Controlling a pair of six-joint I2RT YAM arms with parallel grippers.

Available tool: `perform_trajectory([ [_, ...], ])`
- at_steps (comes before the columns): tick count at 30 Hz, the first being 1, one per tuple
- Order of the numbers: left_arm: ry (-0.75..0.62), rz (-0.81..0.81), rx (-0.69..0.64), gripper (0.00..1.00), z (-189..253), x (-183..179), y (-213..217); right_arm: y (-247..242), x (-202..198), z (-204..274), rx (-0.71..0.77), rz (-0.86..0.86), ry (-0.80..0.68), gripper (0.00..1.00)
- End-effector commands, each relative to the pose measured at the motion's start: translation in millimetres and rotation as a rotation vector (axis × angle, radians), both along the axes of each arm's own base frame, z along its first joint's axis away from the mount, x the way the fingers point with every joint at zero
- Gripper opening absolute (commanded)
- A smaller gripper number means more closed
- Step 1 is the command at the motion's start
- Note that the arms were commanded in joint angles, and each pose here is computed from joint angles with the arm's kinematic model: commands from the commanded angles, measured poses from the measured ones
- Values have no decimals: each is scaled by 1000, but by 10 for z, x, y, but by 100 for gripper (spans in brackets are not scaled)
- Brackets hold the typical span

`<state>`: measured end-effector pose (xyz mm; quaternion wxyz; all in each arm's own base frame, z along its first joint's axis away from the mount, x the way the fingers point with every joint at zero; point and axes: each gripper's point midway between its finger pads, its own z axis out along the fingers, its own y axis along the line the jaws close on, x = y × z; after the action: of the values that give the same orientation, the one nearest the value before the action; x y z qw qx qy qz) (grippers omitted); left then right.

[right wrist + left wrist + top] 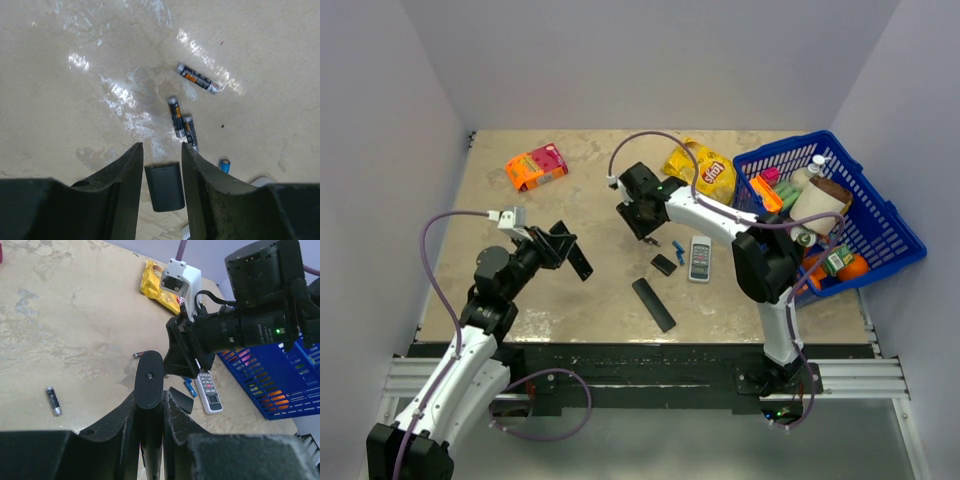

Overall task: Load the batteries into the remote control
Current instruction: Pick up the battery from the center of the board.

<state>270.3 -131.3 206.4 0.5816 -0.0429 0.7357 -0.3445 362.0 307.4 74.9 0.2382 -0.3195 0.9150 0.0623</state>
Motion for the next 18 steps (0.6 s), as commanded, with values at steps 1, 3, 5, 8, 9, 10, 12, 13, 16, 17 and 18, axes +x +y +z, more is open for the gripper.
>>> perform_trajectory([
  [1,-68,-50,-22,0,217,-13,-85,17,281,212,28,-35,-61,39],
  [3,-71,-45,-13,0,253,-3,-74,-6,326,218,57,-66,-50,39],
  [5,-57,-36,0,0,226,3,-57,5,353,232,99,-118,-33,39],
  [8,-50,-17,9,0,215,15,-24,39,373,256,157,-209,1,42],
  [9,-47,-9,10,0,204,22,-12,45,367,245,173,-238,17,45],
  [10,-45,-6,9,0,205,21,-8,67,358,235,210,-294,46,49],
  [12,-41,5,11,0,198,27,9,83,345,184,257,-350,82,56],
  [13,-41,9,10,0,210,30,16,108,343,174,287,-402,100,56],
  [16,-38,20,18,0,206,35,35,122,373,116,318,-489,116,57],
  [17,-39,21,19,0,214,34,39,118,379,105,318,-504,118,57],
  [18,-40,27,22,0,225,38,50,120,374,82,317,-514,126,54],
])
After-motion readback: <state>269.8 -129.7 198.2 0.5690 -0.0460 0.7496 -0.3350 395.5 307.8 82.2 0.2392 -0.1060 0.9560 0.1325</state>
